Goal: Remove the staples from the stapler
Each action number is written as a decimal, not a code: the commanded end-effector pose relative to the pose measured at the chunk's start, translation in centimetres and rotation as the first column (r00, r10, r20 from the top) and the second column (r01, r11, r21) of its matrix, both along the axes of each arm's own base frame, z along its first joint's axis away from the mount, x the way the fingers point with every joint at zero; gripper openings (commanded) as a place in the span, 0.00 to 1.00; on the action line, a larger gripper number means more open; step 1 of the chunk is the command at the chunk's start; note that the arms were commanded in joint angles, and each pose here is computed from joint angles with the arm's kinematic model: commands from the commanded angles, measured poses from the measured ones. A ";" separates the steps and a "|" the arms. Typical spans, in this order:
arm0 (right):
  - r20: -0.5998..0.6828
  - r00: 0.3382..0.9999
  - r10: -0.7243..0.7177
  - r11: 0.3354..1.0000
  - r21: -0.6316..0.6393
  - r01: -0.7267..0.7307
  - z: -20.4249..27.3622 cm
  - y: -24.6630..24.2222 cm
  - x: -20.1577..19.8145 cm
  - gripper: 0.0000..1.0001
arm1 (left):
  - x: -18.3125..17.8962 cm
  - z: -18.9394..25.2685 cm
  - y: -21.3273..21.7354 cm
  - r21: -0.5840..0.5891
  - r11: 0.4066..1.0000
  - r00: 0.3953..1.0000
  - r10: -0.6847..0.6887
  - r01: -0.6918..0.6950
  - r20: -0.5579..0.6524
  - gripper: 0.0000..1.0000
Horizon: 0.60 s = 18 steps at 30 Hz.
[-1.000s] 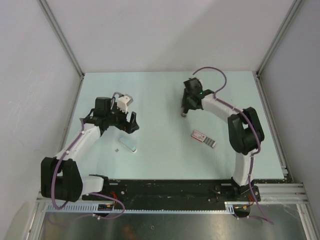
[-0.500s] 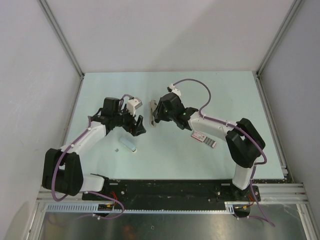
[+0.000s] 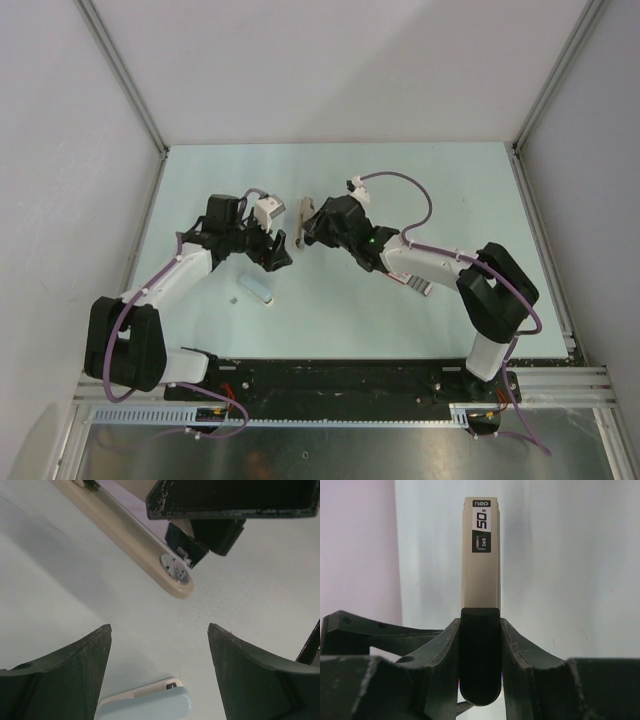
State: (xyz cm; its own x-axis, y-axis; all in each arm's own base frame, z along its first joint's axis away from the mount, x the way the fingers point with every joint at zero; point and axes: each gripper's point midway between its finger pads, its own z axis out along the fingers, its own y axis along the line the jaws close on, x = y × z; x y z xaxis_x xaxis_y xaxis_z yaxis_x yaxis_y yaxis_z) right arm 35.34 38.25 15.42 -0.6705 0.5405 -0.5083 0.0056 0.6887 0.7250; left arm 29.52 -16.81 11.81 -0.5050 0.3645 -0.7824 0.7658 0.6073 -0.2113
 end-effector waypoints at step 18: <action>0.108 0.994 0.025 0.976 0.213 -0.047 7.0 3.4 -1.7 0.00 | 0.8 0.7 -1.0 -0.004 0.997 0.994 -0.082 0.083 0.075 0.45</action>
State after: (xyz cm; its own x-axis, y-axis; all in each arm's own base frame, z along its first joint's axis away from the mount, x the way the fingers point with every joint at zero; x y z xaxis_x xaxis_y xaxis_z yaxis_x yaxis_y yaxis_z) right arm 33.32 41.30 17.04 -0.6849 0.5569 -0.4699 -0.0349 0.6190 0.7846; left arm 29.39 -17.27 11.03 -0.5138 0.3730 -0.7726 0.7759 0.5863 -0.2329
